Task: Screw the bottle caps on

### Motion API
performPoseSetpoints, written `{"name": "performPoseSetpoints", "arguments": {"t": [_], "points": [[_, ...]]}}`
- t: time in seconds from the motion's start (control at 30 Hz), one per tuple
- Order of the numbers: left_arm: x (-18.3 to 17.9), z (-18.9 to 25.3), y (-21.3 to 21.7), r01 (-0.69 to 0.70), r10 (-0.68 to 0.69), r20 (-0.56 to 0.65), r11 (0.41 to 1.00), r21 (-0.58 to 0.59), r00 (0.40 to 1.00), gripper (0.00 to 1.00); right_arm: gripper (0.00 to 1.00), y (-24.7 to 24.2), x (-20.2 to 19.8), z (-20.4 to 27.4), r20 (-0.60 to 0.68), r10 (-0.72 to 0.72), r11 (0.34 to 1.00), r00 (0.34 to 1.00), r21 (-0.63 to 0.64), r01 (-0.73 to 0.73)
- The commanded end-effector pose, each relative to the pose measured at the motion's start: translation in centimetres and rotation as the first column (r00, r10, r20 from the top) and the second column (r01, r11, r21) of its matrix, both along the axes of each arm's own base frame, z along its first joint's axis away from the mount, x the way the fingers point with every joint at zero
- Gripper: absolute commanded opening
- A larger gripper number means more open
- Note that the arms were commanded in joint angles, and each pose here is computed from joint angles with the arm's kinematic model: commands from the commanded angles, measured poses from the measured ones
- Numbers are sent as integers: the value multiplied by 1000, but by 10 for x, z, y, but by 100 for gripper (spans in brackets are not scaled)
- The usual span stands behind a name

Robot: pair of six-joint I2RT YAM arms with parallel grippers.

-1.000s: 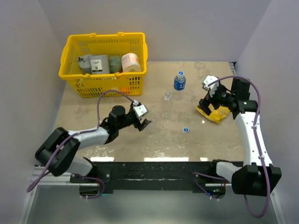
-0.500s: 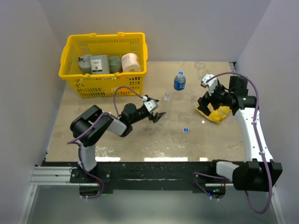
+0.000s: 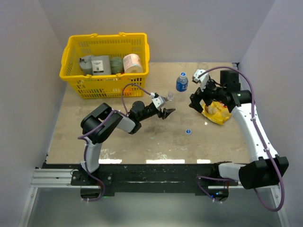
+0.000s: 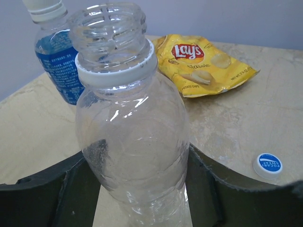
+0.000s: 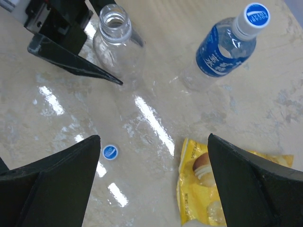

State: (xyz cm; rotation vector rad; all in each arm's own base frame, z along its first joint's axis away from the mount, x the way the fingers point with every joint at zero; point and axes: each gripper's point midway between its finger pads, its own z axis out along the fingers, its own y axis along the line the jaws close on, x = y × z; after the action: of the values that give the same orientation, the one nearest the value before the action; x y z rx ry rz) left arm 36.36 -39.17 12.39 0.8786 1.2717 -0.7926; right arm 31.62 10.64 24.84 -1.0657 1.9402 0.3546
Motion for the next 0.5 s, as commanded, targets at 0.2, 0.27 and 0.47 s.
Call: {"name": "performPoseSetpoints", "arguments": {"t": [0.2, 0.27, 0.47], "points": [[1, 14, -6, 18, -18, -14, 1000, -17, 1000, 78, 99, 43, 2, 21, 26, 60, 996, 998, 64, -62], [-1, 9, -8, 33, -33, -38, 999, 4, 999, 78, 99, 44, 2, 20, 26, 63, 996, 998, 59, -65], [-4, -1, -5, 18, -17, -117, 1000, 12, 993, 78, 99, 43, 3, 22, 25, 55, 997, 998, 57, -56]]}}
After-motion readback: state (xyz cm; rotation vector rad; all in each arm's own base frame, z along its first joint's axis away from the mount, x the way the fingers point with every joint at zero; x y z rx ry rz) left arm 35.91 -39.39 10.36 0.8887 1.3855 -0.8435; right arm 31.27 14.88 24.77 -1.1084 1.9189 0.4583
